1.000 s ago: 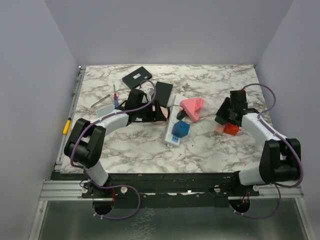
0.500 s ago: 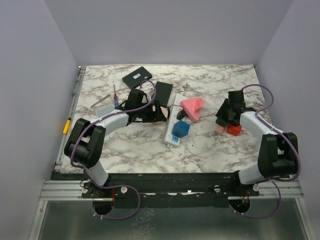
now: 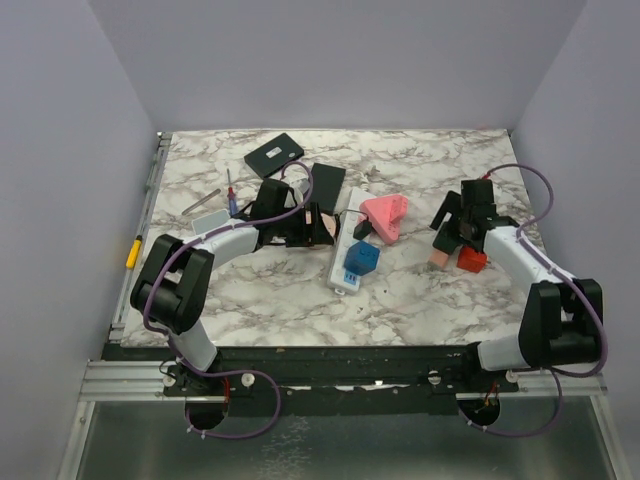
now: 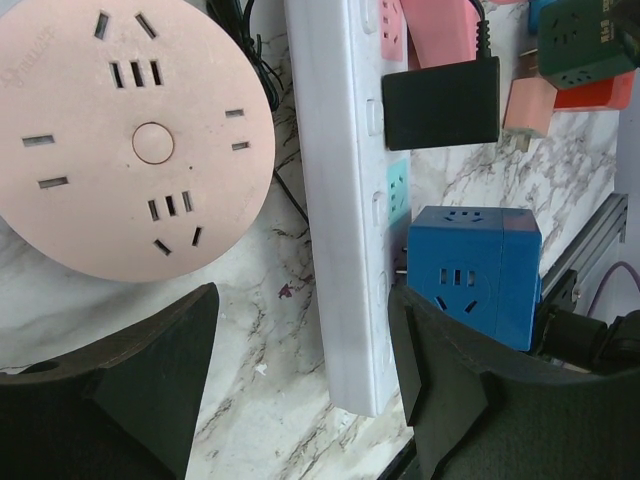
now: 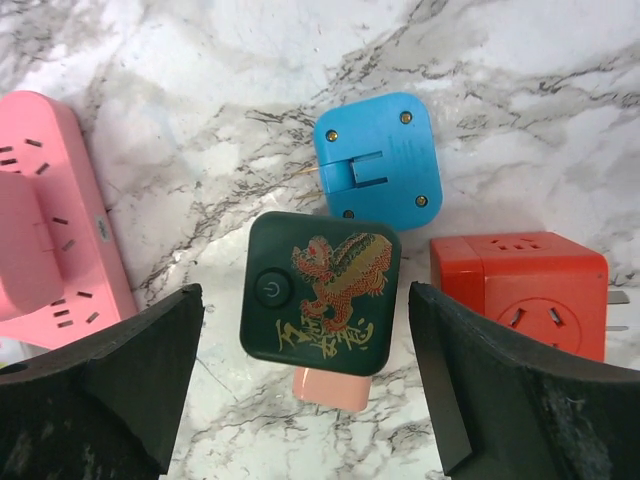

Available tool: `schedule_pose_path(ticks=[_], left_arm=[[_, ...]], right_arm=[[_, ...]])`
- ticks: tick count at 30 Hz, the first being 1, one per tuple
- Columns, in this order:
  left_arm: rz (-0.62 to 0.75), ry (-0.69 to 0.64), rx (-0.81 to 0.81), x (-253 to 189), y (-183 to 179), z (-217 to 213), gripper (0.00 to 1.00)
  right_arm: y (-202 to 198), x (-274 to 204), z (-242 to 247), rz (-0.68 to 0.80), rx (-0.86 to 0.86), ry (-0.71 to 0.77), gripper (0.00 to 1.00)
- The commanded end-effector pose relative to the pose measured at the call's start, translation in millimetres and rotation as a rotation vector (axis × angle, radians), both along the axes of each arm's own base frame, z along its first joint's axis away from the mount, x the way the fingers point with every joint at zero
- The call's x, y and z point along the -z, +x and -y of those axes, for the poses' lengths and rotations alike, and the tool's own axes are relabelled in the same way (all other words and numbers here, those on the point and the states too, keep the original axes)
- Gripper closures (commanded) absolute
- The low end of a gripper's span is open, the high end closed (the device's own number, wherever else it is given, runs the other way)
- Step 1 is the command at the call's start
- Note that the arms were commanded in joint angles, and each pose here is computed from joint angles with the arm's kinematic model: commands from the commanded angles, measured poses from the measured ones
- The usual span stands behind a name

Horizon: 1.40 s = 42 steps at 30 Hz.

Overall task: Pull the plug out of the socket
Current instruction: Place the plug at the center of the board, then remove the plug from the socket.

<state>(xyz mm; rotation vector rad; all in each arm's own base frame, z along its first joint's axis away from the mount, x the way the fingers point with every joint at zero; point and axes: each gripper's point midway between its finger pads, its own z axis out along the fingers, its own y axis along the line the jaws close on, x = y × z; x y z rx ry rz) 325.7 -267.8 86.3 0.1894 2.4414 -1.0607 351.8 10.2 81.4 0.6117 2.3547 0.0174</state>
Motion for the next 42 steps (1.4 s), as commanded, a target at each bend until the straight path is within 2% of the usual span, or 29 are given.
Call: schedule_pose_path(ticks=[1,5,8,15,20,24,36,42], left_arm=[[-0.017,-0.011,0.026,4,-5,4,0.28],[-0.017,-0.011,0.029,4,-6,6,0.28],[-0.018,-0.009,0.031,5,-8,6,0.28],[-0.079,-0.017,0.074,19,-30,26,0.28],[-0.115,-0.032,0.074,30,-32,33,0.28],[-0.131,-0.034,0.088,35,-37,37,0.28],[-0.138,-0.047,0.101,35,-39,41,0.31],[-0.138,-0.054,0.108,33,-40,42,0.38]], right_arm=[[4,-27,6,0.067,-0.018,-0.037,0.12],[-5,-51,13,0.117,-0.019,-0.076,0.10],[-13,-73,5,0.177,-0.060,-0.045,0.08],[-41,-91,-51,0.244,-0.196,0.233,0.10],[-64,-88,-94,0.213,-0.254,0.401,0.10],[-78,-81,-136,0.165,-0.323,0.471,0.09],[-85,-50,-216,0.039,-0.433,0.445,0.09],[-84,-47,-234,0.023,-0.452,0.437,0.08]])
